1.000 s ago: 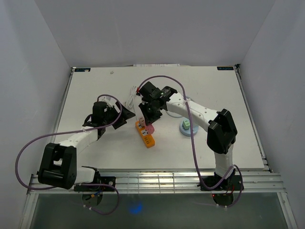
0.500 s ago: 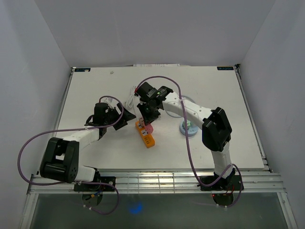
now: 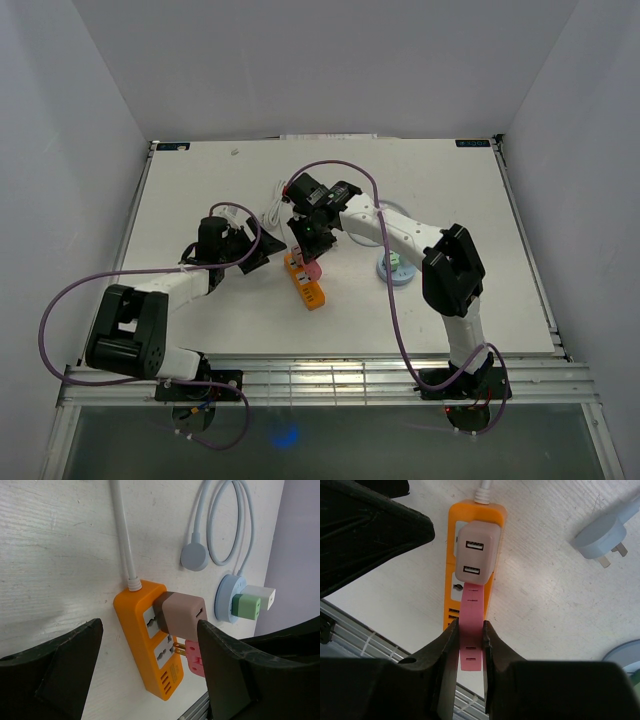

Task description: Insert the plug

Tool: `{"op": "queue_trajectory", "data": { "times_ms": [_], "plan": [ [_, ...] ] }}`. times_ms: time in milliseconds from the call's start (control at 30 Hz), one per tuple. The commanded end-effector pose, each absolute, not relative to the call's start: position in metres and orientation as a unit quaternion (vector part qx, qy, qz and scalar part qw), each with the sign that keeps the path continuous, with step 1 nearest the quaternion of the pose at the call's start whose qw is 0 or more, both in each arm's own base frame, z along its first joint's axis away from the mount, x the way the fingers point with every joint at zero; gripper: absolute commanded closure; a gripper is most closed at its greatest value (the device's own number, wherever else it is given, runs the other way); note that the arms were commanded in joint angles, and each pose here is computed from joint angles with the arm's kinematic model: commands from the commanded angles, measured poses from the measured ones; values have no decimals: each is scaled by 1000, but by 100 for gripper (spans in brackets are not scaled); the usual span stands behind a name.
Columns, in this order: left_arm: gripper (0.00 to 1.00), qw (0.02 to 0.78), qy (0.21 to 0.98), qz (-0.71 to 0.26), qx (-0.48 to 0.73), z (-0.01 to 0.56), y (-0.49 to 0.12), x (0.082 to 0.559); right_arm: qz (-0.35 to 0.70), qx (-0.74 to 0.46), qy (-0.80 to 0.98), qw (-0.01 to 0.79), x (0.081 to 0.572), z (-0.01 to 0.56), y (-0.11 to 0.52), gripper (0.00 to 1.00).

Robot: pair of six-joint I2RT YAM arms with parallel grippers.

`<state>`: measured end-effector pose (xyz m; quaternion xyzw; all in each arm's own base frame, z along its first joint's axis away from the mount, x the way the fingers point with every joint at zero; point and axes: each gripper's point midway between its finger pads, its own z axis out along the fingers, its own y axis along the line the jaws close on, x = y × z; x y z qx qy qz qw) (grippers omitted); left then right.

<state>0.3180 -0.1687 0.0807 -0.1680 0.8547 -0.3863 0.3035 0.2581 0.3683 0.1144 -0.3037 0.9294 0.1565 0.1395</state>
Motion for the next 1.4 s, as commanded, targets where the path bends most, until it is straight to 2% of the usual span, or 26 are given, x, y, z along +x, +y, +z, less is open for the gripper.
{"op": "queue_trajectory", "data": {
  "times_ms": [0, 700, 1367],
  "plan": [
    [14, 305, 854, -390, -161, 79, -169, 317, 159, -309, 926, 148, 261, 113, 373, 92],
    [14, 290, 860, -387, -160, 65, -170, 317, 143, -314, 929, 134, 255, 95, 372, 92],
    [17, 266, 867, -394, -152, 33, -174, 308, 66, -313, 937, 141, 256, 80, 363, 92]
  ]
}}
